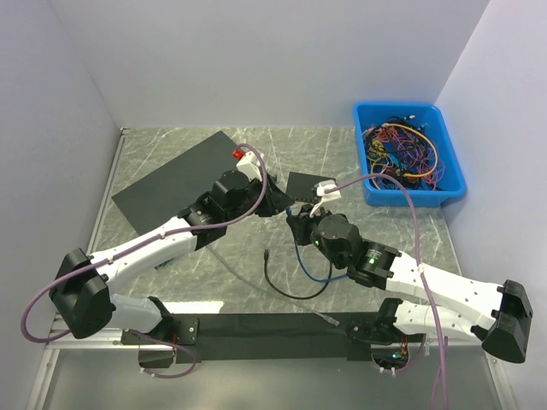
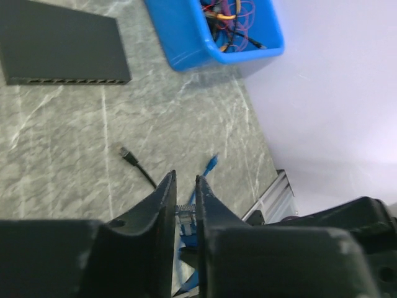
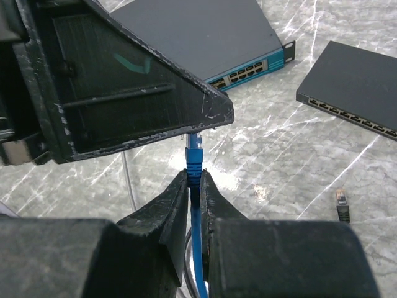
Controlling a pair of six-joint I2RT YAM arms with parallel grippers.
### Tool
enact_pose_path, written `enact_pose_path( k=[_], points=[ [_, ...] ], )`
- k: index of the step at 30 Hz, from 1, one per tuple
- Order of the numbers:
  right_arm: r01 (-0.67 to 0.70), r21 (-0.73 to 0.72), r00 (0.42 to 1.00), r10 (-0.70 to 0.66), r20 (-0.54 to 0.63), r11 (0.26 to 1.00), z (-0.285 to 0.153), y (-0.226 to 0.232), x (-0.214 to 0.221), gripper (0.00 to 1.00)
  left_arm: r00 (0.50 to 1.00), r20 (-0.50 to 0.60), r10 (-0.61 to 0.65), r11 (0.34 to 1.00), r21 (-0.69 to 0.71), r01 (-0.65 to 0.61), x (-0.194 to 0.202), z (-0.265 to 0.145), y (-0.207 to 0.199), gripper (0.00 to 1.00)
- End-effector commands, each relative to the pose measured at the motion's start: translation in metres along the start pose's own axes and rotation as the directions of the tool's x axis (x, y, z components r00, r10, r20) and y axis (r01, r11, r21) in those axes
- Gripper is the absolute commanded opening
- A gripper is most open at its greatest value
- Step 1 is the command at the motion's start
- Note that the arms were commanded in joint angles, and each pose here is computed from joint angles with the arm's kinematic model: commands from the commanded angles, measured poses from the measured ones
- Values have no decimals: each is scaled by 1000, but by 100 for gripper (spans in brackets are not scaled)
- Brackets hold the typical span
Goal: Insert the plug into the switch port
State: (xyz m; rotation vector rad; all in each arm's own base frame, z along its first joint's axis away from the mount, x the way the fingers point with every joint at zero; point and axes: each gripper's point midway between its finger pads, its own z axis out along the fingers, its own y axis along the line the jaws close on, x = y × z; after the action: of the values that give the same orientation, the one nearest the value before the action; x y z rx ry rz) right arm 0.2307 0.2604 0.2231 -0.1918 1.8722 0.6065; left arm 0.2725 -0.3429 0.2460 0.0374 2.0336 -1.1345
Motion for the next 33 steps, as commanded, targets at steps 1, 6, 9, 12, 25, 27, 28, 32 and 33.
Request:
enact_pose_path(
  k=[1, 6, 9, 12, 25, 27, 28, 32, 33],
  points=[
    [-63, -6, 992, 63, 111, 998, -7, 5, -41, 0, 1000, 24, 15, 997, 71, -16, -15, 2, -26, 13],
    [-67, -12, 991, 68, 119, 998, -6, 9, -48, 0, 1000, 7, 24, 995, 101, -24, -14, 5, -33, 0],
    [-61, 7, 993, 60, 106, 998, -6, 9, -50, 21, 999, 20, 30, 992, 120, -32, -16, 7, -37, 0],
    [-59, 14, 994, 57, 97, 998, -9, 6, -49, 61, 998, 42, 35, 991, 124, -40, -19, 7, -36, 0],
    [-21, -524, 979, 123, 160, 851, -80, 70, -77, 69, 934, 318, 161, 922, 290, -258, -64, -51, -75, 1],
    [7, -567, 974, 124, 191, 824, -90, 75, -90, 68, 903, 382, 196, 877, 343, -336, -69, -68, -86, 0],
    [23, -588, 974, 115, 196, 809, -94, 79, -92, 68, 880, 435, 193, 860, 358, -365, -77, -84, -94, 1],
    [87, -651, 970, 86, 229, 754, -112, 92, -110, 66, 846, 480, 230, 817, 377, -436, -95, -113, -110, 1],
    [99, -663, 964, 93, 248, 742, -118, 95, -118, 66, 844, 482, 235, 818, 371, -439, -99, -117, -112, 1]
  ],
)
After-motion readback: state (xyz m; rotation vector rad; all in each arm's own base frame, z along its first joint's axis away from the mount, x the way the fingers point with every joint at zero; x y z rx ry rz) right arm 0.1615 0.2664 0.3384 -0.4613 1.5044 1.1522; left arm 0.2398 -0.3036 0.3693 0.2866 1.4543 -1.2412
